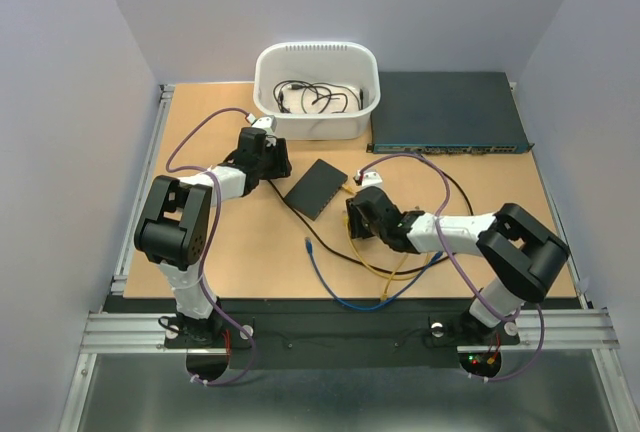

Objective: Insert the plug into the switch port

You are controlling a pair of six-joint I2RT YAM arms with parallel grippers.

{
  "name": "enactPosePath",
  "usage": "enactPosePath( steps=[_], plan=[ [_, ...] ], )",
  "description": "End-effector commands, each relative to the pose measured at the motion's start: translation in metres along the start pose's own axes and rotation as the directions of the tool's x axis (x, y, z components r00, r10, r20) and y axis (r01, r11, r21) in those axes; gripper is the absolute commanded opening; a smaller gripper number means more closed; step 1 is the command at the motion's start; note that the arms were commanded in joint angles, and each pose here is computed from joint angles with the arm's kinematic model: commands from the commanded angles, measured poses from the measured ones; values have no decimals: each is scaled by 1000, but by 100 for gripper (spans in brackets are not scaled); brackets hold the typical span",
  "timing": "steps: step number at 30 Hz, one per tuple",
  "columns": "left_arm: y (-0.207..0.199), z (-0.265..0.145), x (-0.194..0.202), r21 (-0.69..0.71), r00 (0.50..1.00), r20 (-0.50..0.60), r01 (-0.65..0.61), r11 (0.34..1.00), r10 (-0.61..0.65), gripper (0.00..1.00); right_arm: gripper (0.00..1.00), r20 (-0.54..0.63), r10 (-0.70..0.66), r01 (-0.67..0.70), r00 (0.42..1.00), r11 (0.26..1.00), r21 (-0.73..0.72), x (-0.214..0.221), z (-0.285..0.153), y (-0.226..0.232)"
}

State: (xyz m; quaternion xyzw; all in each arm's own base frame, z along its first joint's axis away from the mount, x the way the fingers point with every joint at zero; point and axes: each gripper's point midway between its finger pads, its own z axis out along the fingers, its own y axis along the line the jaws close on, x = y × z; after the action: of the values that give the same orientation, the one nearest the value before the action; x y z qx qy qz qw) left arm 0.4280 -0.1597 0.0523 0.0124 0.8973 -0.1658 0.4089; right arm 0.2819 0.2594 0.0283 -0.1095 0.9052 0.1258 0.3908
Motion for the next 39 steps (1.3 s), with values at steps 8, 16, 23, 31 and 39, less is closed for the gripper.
enactPosePath(
  steps=[8,16,23,31,39],
  plan=[
    [0,-4,-16,-4,999,51,1,1000,-1,63,52,127,98,-89,987,994,-68,-42,-22,19],
    [1,-5,-17,-3,999,53,1,1000,0,63,53,61,105,-97,993,988,-124,-26,-17,32],
    [0,-9,-18,-4,998,60,0,1000,0,62,49,-6,102,-102,995,987,-124,0,-6,32],
    [8,-32,-39,-83,993,114,23,996,-14,62,15,-38,99,-103,994,986,-133,15,0,36],
    [-32,-103,-89,46,947,304,91,995,-100,55,0,56,83,-74,995,986,-149,-2,-11,32]
  ],
)
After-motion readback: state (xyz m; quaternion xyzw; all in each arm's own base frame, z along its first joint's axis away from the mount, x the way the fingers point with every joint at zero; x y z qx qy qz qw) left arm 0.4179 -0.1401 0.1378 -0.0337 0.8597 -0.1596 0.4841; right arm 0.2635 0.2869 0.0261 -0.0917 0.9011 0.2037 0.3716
